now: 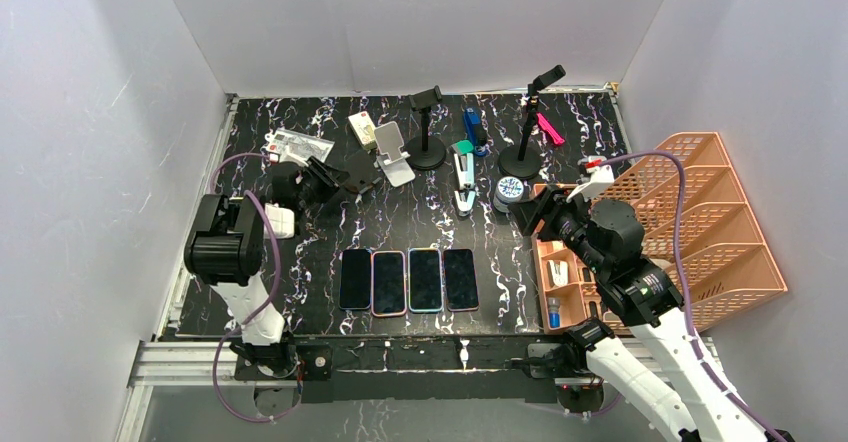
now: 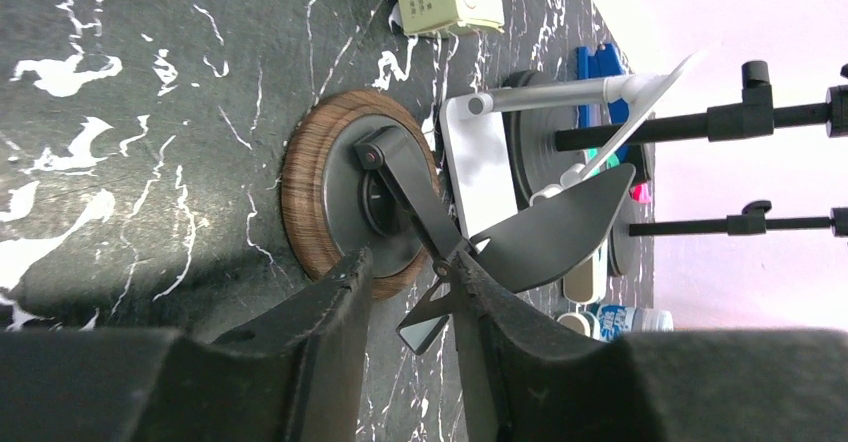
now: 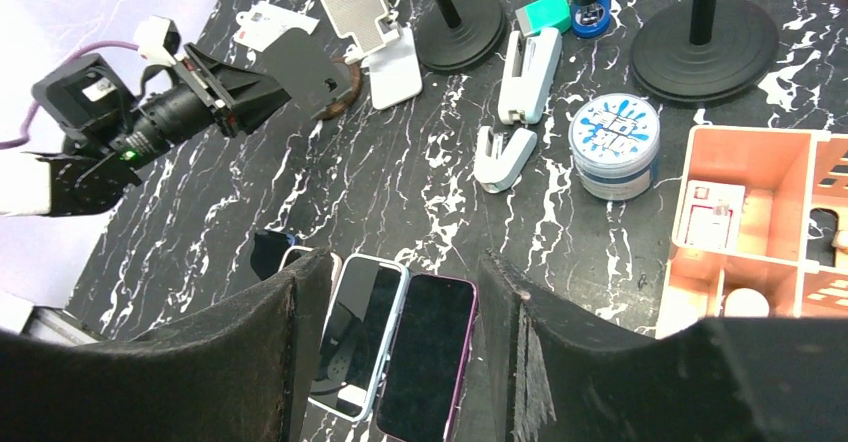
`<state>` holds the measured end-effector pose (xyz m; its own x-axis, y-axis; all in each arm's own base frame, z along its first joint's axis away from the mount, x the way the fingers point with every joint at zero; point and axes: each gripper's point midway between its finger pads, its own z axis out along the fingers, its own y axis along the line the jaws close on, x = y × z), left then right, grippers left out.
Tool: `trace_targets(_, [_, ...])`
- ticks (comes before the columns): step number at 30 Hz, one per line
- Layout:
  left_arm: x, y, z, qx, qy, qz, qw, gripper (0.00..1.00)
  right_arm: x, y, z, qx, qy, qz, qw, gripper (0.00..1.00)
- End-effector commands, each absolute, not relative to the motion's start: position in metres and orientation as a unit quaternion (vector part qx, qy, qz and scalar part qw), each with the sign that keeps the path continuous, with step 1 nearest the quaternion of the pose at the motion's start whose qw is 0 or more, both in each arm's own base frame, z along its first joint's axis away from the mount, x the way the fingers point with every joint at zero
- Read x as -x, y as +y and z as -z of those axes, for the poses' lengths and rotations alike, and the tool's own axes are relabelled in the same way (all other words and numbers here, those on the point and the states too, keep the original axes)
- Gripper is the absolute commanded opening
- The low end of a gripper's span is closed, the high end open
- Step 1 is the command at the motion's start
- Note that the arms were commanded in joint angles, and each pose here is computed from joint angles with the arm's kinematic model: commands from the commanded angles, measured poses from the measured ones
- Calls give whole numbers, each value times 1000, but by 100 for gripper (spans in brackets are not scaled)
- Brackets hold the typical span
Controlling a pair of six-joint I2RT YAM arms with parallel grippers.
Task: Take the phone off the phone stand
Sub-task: Move the phone stand to the center of the board.
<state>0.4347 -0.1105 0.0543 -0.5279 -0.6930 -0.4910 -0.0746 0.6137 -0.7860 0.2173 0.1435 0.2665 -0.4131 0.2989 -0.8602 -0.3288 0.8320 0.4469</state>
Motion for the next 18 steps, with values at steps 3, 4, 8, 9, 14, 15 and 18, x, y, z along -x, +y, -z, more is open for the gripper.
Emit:
trace_targets(3, [-434, -93, -93, 234, 784, 322, 477, 42, -221, 134, -295, 8, 767, -277, 578, 64])
trace_targets(4, [-432, -89, -97, 233, 786, 307, 483, 44, -221, 134, -295, 8, 768, -276, 578, 64])
trace_targets(8, [-422, -69, -124, 223, 794, 246, 510, 55, -223, 136, -291, 9, 773, -273, 573, 66])
trace_targets(9, [-418, -64, -129, 224, 796, 231, 513, 60, -224, 136, -290, 9, 774, -273, 571, 66])
trace_targets(14, [-400, -40, -146, 252, 803, 165, 514, 80, -235, 138, -277, -16, 785, -267, 558, 70])
trace_targets(15, [-397, -37, -148, 255, 806, 156, 511, 80, -238, 137, -274, -27, 788, -262, 556, 70])
trace_targets(18, [-388, -29, -160, 267, 801, 136, 519, 80, -249, 130, -264, -75, 799, -241, 547, 71])
